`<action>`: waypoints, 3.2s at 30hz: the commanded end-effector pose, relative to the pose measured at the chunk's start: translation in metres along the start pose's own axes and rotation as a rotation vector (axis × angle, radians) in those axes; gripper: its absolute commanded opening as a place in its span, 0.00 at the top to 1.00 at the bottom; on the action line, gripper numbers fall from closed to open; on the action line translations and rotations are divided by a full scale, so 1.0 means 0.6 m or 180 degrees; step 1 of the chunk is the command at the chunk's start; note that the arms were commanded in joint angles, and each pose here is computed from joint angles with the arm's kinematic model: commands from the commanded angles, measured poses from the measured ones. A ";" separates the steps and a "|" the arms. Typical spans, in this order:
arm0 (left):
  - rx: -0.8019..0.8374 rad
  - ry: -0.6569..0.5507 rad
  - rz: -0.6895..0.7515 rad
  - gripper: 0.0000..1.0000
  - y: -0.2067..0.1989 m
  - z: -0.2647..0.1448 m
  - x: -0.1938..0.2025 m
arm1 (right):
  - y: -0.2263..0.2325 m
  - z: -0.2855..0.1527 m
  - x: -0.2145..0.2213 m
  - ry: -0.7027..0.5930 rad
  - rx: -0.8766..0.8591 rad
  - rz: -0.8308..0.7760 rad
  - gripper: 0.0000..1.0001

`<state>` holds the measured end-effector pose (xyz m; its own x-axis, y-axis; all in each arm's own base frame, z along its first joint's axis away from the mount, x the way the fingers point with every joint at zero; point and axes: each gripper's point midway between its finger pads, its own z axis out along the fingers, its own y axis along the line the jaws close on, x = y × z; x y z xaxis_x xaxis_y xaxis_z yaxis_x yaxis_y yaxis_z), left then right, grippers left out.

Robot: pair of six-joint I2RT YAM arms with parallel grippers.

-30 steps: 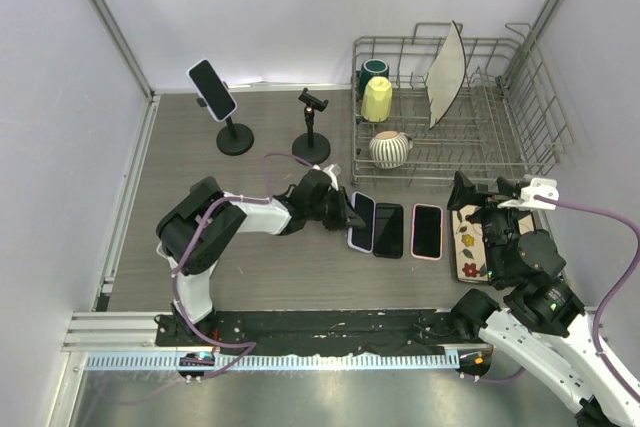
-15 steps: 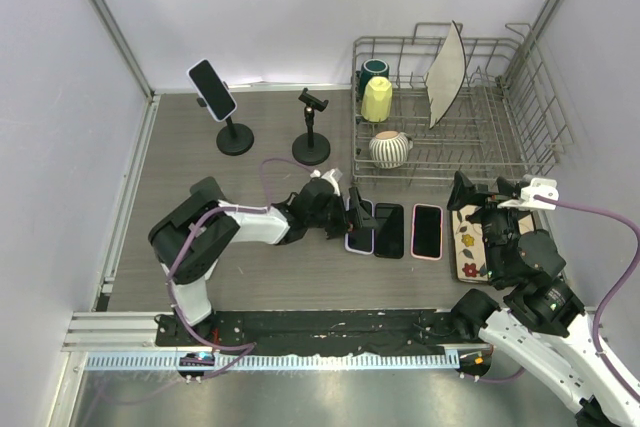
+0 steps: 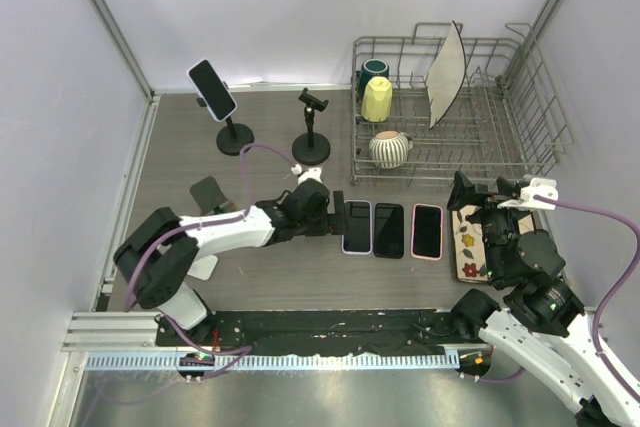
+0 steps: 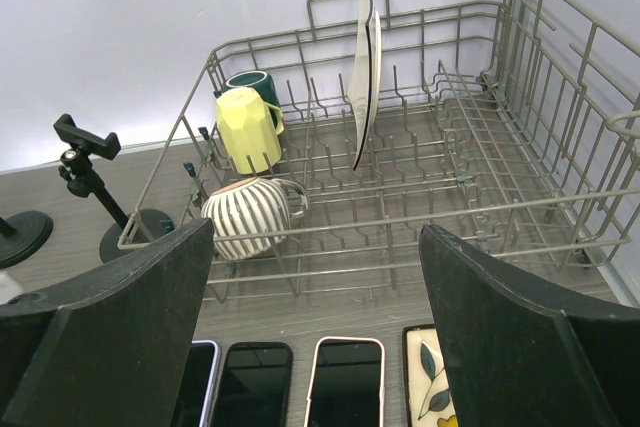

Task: Remove the phone from the phone stand

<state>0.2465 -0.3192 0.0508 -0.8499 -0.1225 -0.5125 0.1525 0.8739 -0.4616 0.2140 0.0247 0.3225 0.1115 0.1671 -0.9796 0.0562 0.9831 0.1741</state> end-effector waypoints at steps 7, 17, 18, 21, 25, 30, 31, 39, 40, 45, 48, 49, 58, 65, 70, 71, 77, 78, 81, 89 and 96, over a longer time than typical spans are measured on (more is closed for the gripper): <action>-0.0988 -0.1291 0.0218 0.00 0.137 -0.196 -0.244 | -0.001 -0.002 -0.020 -0.0143 -0.0004 0.0141 0.11; -0.0895 -0.2219 -0.0438 0.00 0.275 -0.382 -0.442 | 0.010 -0.001 -0.018 -0.0126 -0.0110 0.0164 0.11; -0.0815 -0.2286 -0.0514 0.00 0.282 -0.390 -0.456 | 0.011 -0.001 -0.017 -0.0123 -0.0115 0.0155 0.11; -0.0686 -0.2541 -0.0684 0.00 0.335 -0.418 -0.506 | 0.013 -0.002 -0.017 -0.0124 -0.0145 0.0157 0.11; -0.0457 -0.2855 -0.0436 0.00 0.347 -0.423 -0.568 | 0.012 -0.004 -0.017 -0.0137 -0.0160 0.0175 0.11; -0.0377 -0.2986 -0.0223 0.00 0.380 -0.403 -0.615 | 0.019 -0.003 -0.013 -0.0119 -0.0218 0.0161 0.11; -0.0373 -0.3018 -0.0196 0.00 0.382 -0.405 -0.631 | 0.019 -0.002 -0.012 -0.0120 -0.0218 0.0156 0.11; -0.0245 -0.2941 -0.0100 0.07 0.411 -0.359 -0.685 | 0.019 -0.002 -0.006 -0.0149 -0.0234 0.0148 0.11; -0.0134 -0.2973 -0.0035 0.11 0.400 -0.362 -0.697 | 0.020 -0.002 -0.005 -0.0146 -0.0234 0.0140 0.11; 0.0148 -0.2861 -0.0137 0.25 0.397 -0.326 -0.714 | 0.024 0.002 0.000 -0.0113 -0.0246 0.0100 0.11; 0.0225 -0.2768 -0.0136 0.33 0.395 -0.306 -0.710 | 0.024 0.003 0.002 -0.0103 -0.0235 0.0085 0.11; 0.0244 -0.2747 -0.0125 0.34 0.392 -0.302 -0.709 | 0.024 0.002 0.001 -0.0109 -0.0245 0.0087 0.11; 0.0274 -0.2539 -0.0023 0.49 0.371 -0.268 -0.686 | 0.025 0.003 0.002 -0.0110 -0.0250 0.0082 0.12; 0.0357 -0.2642 0.0113 0.86 0.310 -0.300 -0.686 | 0.026 0.002 0.001 -0.0110 -0.0265 0.0081 0.12; 0.0333 -0.2792 0.0189 1.00 0.242 -0.340 -0.685 | 0.027 0.001 0.001 -0.0115 -0.0280 0.0093 0.12; 0.0314 -0.2775 0.0170 1.00 0.235 -0.341 -0.679 | 0.027 0.001 0.000 -0.0119 -0.0280 0.0096 0.12; 0.0175 -0.2791 0.0098 1.00 0.161 -0.358 -0.642 | 0.026 -0.002 -0.004 -0.0139 -0.0296 0.0125 0.12; 0.0167 -0.2800 0.0097 1.00 0.152 -0.361 -0.635 | 0.026 -0.002 -0.004 -0.0139 -0.0301 0.0130 0.12; 0.0179 -0.2799 0.0124 1.00 0.116 -0.370 -0.601 | 0.026 -0.003 -0.004 -0.0139 -0.0311 0.0125 0.12; 0.0183 -0.2662 0.0151 1.00 0.040 -0.347 -0.470 | 0.034 -0.002 -0.003 -0.0106 -0.0373 0.0112 0.13; 0.0296 -0.2646 0.0046 1.00 -0.026 -0.337 -0.395 | 0.043 0.003 0.007 -0.0019 -0.0410 0.0032 0.13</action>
<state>0.3505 -0.2019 0.2651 -0.3808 -0.3124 -0.8703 0.2233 0.8822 -0.4144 0.2161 0.0468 0.3138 0.1096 0.1735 -0.9787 -0.0595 0.9840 0.1678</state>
